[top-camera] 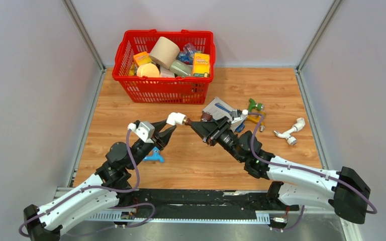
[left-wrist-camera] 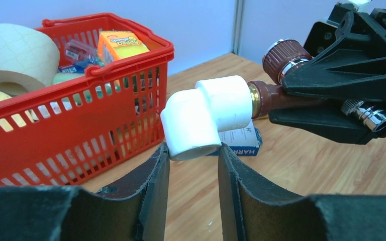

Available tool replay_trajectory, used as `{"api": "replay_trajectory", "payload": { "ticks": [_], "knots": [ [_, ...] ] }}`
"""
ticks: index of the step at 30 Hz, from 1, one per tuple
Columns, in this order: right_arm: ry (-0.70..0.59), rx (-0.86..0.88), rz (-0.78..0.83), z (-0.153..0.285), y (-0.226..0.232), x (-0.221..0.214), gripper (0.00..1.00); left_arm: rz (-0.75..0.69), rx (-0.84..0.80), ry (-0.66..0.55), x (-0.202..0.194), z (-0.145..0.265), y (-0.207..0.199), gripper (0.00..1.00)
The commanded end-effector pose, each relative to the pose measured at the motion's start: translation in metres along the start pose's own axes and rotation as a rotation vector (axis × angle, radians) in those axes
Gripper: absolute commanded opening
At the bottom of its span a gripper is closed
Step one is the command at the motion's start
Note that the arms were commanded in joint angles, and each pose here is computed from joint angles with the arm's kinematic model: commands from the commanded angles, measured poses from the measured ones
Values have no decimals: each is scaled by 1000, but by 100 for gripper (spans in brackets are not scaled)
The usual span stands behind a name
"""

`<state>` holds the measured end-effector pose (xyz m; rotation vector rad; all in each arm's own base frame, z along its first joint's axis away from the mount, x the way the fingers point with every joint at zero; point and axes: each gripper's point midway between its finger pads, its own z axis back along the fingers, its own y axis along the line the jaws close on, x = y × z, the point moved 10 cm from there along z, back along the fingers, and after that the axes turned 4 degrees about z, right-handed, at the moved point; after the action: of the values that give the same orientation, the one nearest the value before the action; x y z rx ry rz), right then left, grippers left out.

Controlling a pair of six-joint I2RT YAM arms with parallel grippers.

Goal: Install the water faucets

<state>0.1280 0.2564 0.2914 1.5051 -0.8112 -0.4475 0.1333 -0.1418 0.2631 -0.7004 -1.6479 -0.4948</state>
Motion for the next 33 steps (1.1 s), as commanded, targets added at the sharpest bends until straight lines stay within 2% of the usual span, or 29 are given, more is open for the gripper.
{"api": "replay_trajectory", "payload": {
  "ticks": [1,7,12,15,16,20,27,33],
  "knots": [
    [-81,113,-42,-2,18,16,0,32,-138,-48,12,4,-15,43],
    [-108,144,26,1,13,26,0,104,-91,-29,19,12,-14,68],
    [-114,197,150,2,5,43,0,119,-110,37,29,15,-16,75],
    [-83,279,328,7,-1,54,0,94,-147,83,40,14,-19,77],
    [-77,296,395,9,-5,59,0,82,-134,141,41,12,-17,77],
    [15,445,660,19,-9,70,0,73,-207,240,53,-4,-14,78],
    [143,601,1073,21,3,79,0,79,-342,332,61,-34,8,79],
    [179,687,1271,22,25,84,0,-65,-484,309,71,-42,7,79]
  ]
}}
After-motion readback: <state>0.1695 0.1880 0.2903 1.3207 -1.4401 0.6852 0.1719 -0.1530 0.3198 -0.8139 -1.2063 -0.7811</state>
